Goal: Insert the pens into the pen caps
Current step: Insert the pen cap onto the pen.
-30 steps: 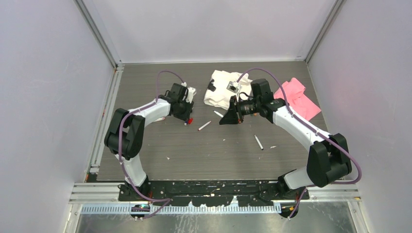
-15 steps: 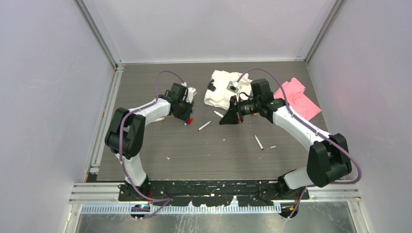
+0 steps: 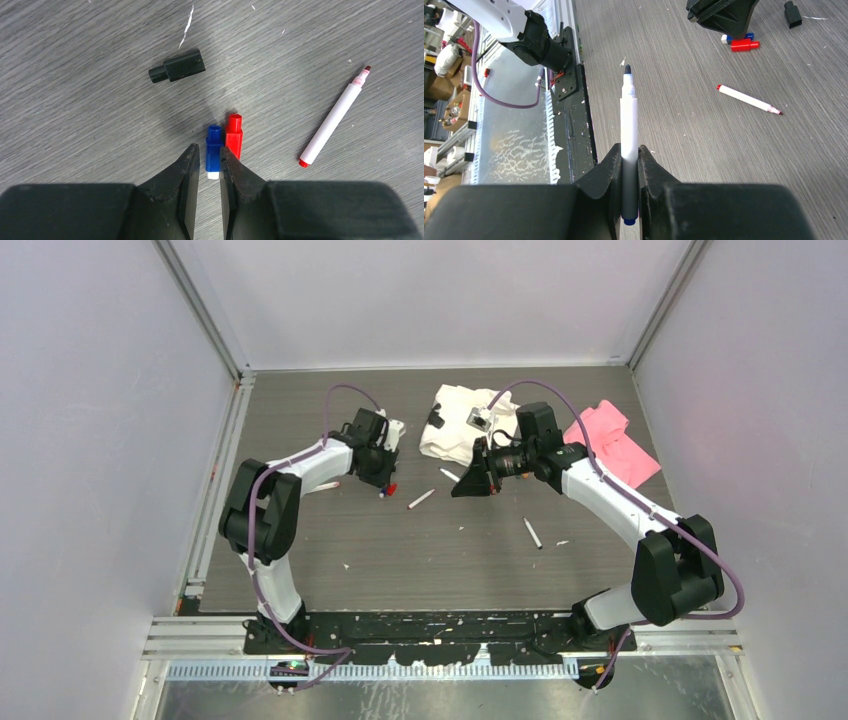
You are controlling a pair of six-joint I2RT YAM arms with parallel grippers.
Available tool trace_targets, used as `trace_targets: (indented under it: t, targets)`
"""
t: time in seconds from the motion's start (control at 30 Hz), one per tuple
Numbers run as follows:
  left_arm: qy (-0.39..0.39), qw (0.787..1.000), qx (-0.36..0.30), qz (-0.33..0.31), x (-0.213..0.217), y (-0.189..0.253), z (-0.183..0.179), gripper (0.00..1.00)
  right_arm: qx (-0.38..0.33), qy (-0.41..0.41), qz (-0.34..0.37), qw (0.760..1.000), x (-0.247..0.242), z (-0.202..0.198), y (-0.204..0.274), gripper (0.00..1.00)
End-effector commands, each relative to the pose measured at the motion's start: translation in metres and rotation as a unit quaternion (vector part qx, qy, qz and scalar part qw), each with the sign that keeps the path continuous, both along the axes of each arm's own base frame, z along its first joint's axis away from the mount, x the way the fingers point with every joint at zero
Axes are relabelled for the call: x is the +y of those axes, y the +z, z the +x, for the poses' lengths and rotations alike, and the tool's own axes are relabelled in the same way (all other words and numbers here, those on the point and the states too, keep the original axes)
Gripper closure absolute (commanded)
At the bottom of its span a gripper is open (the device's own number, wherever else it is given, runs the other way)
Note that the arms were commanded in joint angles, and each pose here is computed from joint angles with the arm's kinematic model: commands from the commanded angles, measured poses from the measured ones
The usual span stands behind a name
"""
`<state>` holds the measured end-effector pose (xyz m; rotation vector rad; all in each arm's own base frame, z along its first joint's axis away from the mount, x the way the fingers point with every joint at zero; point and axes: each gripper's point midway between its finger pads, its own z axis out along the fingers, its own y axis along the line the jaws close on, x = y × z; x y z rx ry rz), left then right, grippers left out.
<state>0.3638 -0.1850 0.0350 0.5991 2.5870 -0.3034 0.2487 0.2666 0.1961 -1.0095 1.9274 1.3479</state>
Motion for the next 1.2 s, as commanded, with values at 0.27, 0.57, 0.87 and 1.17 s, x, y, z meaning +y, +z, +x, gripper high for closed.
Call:
trace_targets:
  t: [0.27,0.57,0.87,1.17]
  targets:
    - [-0.020,0.999,0.042,0.002,0.001,-0.009,-0.015,0.74,-0.026,0.007,0.022,0.999,0.004,0.005,0.023,0.99]
    - [-0.014,0.999,0.042,0.015,0.005,-0.014,-0.013,0.75,-0.026,0.007,0.024,0.999,0.004,0.005,0.025,0.99]
    - [-0.008,1.000,0.017,0.015,0.008,-0.001,-0.011,0.99,-0.032,0.010,0.023,0.999,0.003,0.004,0.024,0.99]
    - [-0.006,0.996,-0.059,-0.071,-0.004,0.063,-0.024,0.99,-0.106,0.019,-0.004,0.994,-0.008,0.001,0.021,0.99]
